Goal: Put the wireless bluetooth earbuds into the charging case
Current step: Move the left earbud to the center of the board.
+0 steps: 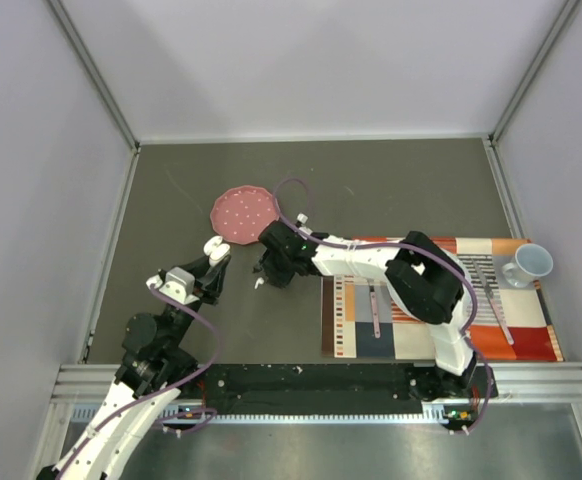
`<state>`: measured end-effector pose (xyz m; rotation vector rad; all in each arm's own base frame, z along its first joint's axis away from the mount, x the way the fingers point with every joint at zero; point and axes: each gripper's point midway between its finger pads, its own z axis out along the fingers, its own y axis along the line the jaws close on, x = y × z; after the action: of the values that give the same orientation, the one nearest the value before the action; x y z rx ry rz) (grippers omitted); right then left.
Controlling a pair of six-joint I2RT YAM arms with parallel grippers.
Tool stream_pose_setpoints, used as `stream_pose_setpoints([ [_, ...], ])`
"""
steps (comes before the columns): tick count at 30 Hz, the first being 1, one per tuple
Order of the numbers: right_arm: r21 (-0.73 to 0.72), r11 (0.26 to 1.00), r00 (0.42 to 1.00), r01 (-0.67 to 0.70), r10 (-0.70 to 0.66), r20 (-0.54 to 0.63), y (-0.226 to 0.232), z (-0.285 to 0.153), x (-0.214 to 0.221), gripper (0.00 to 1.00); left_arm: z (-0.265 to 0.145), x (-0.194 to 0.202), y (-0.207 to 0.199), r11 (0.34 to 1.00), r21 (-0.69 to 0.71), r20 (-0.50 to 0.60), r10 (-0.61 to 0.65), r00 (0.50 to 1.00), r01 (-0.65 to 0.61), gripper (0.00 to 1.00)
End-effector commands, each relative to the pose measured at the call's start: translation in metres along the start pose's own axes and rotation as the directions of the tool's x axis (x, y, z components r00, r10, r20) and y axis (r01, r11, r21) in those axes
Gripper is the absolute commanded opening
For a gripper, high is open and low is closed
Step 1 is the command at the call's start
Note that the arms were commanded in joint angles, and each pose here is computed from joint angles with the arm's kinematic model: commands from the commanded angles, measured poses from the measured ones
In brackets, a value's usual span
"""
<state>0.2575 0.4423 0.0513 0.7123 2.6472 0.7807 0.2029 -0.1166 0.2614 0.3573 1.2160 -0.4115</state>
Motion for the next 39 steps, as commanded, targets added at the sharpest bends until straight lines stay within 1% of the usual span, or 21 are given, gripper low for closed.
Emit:
stream_pose_setpoints([
  [1, -0.027, 1.0, 1.0, -0.017, 0.016, -0.019, 0.016, 0.002, 0.009, 0.46, -0.019, -0.063, 0.007, 0.999, -0.031, 0.23, -0.003, 0.973, 0.01, 0.0],
  [16, -0.008, 0.999, 0.999, -0.033, 0.033, 0.004, 0.012, 0.012, 0.005, 0.42, -0.019, -0.059, 0.009, 0.999, -0.042, 0.217, -0.004, 0.976, 0.014, 0.0],
  [24, 0.008, 0.999, 0.999, -0.047, 0.047, 0.026, 0.006, 0.018, 0.0, 0.38, -0.019, -0.057, 0.011, 0.998, -0.054, 0.212, -0.004, 0.977, 0.016, 0.0],
  [39, 0.022, 0.997, 0.997, -0.068, 0.068, 0.034, 0.001, 0.023, -0.005, 0.33, -0.018, -0.055, 0.013, 0.998, -0.065, 0.208, -0.001, 0.978, 0.015, 0.0],
])
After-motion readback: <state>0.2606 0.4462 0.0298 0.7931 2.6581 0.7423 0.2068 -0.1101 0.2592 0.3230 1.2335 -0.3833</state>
